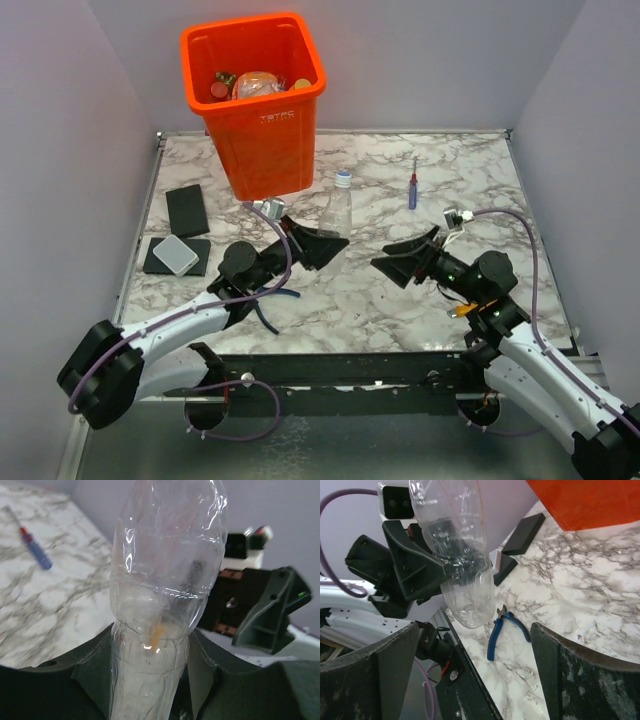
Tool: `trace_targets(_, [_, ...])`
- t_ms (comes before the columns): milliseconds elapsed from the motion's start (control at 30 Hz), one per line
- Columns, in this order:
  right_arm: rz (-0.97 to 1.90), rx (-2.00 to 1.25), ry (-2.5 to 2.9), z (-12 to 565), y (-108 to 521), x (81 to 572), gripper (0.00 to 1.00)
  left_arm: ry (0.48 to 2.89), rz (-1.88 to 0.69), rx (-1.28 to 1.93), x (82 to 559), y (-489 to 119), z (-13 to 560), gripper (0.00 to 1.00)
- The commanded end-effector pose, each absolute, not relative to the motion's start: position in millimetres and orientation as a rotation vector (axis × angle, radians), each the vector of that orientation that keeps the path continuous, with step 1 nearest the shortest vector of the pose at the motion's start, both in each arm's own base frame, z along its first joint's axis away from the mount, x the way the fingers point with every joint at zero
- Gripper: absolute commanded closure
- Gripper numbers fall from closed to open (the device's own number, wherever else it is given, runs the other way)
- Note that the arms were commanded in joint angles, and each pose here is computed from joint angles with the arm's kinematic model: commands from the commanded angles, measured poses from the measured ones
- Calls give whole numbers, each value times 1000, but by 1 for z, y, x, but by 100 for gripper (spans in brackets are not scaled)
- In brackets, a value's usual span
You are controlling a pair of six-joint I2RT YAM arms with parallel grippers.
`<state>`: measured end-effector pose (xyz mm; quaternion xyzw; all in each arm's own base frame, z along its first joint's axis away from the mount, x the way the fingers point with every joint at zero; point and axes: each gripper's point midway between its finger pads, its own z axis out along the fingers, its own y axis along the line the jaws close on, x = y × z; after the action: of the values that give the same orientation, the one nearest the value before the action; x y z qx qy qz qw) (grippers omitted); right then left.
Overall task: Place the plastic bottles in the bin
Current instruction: Pick up the plastic bottle at the center of the board.
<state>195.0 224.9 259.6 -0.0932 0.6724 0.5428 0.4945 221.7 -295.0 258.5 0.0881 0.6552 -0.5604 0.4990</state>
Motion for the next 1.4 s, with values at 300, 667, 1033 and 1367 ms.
trace_targets(300, [1453,-425,1465,299,263,173,6,985,-1881,43,192,-305,377,83])
trace_targets(667, [1463,-466,1529,296,289,180,20,1025,-1841,34,184,-321,363,83])
trace_targets(1033, [1441,-475,1546,289,289,172,71,1123,-1709,58,190,-322,349,27])
trace_targets(1367, [1273,-560,1556,290,263,160,76,1152,-1498,43,198,-293,351,1])
